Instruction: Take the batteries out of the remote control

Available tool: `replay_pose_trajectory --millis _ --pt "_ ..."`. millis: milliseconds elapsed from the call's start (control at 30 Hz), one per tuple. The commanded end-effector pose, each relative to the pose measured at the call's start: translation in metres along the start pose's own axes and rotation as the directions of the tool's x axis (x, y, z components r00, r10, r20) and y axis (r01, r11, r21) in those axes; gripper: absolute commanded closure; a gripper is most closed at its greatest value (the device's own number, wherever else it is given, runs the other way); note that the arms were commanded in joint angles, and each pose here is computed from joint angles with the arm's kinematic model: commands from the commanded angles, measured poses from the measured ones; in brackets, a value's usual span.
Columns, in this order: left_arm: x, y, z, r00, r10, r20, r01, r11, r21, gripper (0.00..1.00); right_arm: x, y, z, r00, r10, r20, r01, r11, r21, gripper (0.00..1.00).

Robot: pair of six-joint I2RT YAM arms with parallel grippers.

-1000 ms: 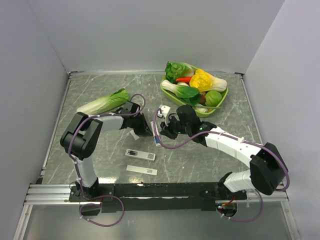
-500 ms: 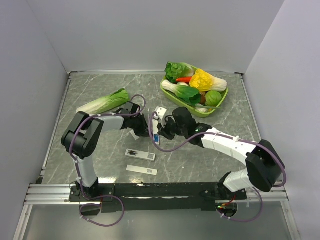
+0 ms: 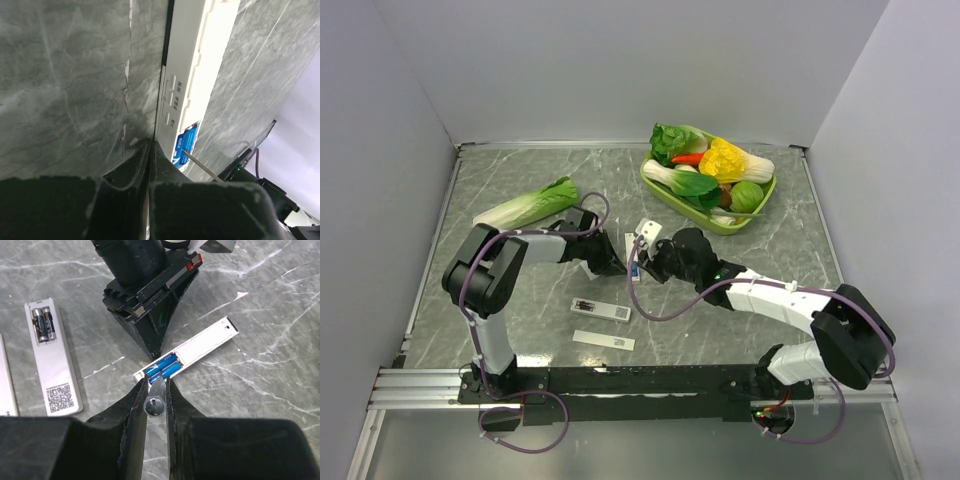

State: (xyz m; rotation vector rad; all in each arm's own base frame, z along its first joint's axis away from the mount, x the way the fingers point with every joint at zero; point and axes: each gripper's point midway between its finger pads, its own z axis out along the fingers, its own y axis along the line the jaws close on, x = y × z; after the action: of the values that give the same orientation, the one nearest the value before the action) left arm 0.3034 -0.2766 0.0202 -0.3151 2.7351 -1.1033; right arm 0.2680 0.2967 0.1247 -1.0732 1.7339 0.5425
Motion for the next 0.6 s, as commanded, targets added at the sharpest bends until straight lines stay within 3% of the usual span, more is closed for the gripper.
replay_pose_trajectory --millis 0,100,167,200,400,567 --pt "0.009 -0.014 0.004 0.999 0.015 -0.028 -0.014 0.999 0.048 0.94 0.010 0.025 0.008 0.996 -0.029 -0.087 0.018 0.993 -0.118 1.00" --pt "-0.006 -0.007 -0.001 1.000 -0.005 0.021 0.006 0.999 -0.039 0.90 0.024 0.029 0.012 0.987 -0.041 -0.155 0.018 0.988 -0.150 1.00" --pt "-0.018 -0.006 -0.012 0.998 -0.022 0.061 0.026 0.998 -0.060 0.83 0.031 0.033 0.013 0.984 -0.053 -0.169 0.024 0.985 -0.173 1.00" --pt "-0.025 -0.008 -0.016 0.996 -0.028 0.084 0.033 0.998 -0.060 0.75 0.031 0.035 0.013 0.984 -0.055 -0.169 0.023 0.983 -0.183 1.00" --pt "-0.059 -0.015 -0.033 0.980 -0.026 0.200 0.051 0.992 -0.118 0.55 0.024 0.039 0.014 0.986 -0.053 -0.158 0.018 0.976 -0.215 1.00" --pt "-0.071 -0.024 -0.026 0.977 -0.016 0.210 0.035 0.995 -0.088 0.52 0.023 0.040 0.017 0.985 -0.061 -0.159 0.024 0.974 -0.224 1.00"
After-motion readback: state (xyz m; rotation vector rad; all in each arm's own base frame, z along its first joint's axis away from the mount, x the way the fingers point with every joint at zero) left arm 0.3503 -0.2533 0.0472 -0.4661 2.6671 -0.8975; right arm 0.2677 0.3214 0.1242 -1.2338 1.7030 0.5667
